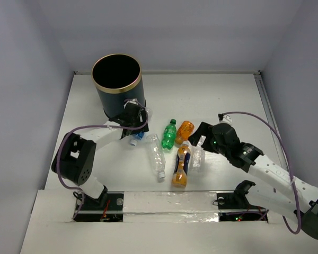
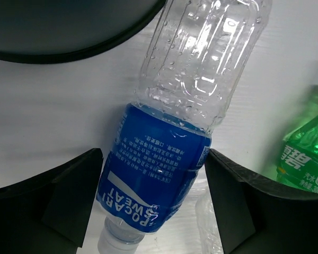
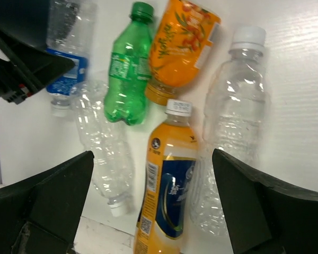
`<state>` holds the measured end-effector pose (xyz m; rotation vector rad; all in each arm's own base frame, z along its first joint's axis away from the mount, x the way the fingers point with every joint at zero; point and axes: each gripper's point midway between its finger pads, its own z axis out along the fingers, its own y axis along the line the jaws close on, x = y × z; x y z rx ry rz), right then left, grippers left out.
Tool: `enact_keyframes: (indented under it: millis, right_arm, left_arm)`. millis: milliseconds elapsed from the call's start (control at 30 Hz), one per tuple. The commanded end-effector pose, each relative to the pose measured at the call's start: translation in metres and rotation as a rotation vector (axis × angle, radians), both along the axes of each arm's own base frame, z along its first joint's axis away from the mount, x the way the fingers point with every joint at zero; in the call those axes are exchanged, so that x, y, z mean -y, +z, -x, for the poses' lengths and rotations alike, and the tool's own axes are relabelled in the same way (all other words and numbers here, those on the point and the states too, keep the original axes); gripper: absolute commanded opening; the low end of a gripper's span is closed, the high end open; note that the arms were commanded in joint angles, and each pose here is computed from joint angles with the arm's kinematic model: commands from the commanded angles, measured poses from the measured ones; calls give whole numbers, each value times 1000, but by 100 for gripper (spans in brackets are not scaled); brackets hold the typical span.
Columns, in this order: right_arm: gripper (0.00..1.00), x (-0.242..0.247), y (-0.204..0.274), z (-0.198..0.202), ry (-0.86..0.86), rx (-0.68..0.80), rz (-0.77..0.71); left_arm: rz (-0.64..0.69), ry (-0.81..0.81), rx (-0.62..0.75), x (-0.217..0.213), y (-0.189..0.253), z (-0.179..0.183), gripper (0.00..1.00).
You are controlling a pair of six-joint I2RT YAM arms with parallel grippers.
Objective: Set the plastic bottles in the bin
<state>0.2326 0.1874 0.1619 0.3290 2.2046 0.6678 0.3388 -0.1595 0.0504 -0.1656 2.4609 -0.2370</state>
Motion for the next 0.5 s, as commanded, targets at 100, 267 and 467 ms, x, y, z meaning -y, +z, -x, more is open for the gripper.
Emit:
enact_keyframes:
  millis: [100, 267, 467]
  right_arm:
    - [100, 15, -42, -1, -77, -126, 88]
    - [100, 25, -72, -5, -123, -206, 144]
    - [99, 25, -93, -8, -103, -272, 197]
  left_arm:
    - [12, 15, 47, 6, 8, -9, 66]
    - [20, 19, 5, 1, -9, 15, 48]
    - [75, 6, 25, -1, 13, 35, 37]
